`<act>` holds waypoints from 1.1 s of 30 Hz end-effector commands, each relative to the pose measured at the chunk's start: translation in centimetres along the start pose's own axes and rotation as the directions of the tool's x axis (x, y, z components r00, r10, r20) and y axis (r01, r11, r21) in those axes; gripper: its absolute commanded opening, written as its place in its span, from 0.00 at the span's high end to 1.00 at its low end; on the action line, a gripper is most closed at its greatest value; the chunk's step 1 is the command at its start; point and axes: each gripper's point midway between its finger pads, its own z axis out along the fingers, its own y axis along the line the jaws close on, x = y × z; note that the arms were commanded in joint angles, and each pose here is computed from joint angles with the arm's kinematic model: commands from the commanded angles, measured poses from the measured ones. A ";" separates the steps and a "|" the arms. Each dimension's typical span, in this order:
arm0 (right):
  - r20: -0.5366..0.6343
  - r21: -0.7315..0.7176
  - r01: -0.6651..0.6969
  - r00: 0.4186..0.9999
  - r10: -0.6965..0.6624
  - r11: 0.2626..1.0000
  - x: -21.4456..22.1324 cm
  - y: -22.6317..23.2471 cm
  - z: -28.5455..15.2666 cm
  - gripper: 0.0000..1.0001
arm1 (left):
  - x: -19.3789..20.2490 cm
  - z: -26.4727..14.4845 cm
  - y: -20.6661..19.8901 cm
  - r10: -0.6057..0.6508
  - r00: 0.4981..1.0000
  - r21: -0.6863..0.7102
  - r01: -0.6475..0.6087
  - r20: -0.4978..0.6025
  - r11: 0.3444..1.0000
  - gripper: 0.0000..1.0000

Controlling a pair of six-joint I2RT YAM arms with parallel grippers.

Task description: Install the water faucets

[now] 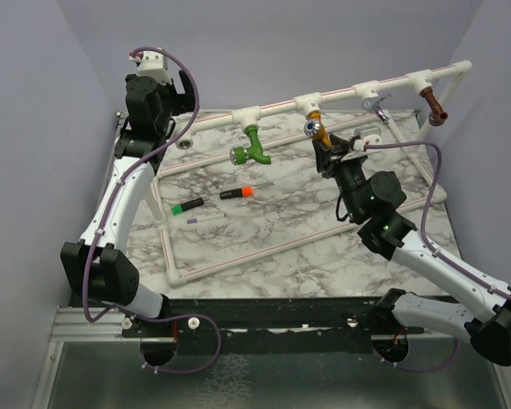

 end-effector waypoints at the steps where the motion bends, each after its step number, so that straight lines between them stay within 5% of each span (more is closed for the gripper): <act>1: 0.177 -0.106 -0.587 0.783 0.596 0.803 -6.0 2.2 -0.7 0.99 | 12.2 0.4 -0.7 0.032 0.941 0.023 -0.025 -0.337 0.999 0.01; 6: 0.175 -0.111 -0.716 0.668 0.723 0.689 -5.8 2.2 -1.0 0.99 | 12.1 0.4 -0.7 0.030 0.942 0.026 -0.023 -0.335 0.999 0.01; 9: 0.161 -0.145 -0.710 0.670 0.724 0.689 -6.2 2.8 -1.0 0.99 | 12.1 0.4 -0.7 0.030 0.942 0.026 -0.023 -0.334 0.999 0.01; 14: 0.143 -0.113 -0.625 0.759 0.635 0.772 -5.8 2.7 -0.7 0.97 | 12.1 0.4 -0.7 0.030 0.942 0.026 -0.023 -0.334 0.999 0.01; 23: 0.100 -0.097 -0.353 0.927 0.362 0.930 -5.9 2.3 -0.7 0.47 | 12.4 0.4 -0.7 0.030 0.940 0.027 -0.023 -0.340 0.999 0.01; 33: 0.047 -0.093 -0.004 0.999 0.009 0.996 -6.6 1.2 -0.8 0.25 | 12.4 0.4 -0.7 0.032 0.940 0.026 -0.025 -0.340 0.999 0.01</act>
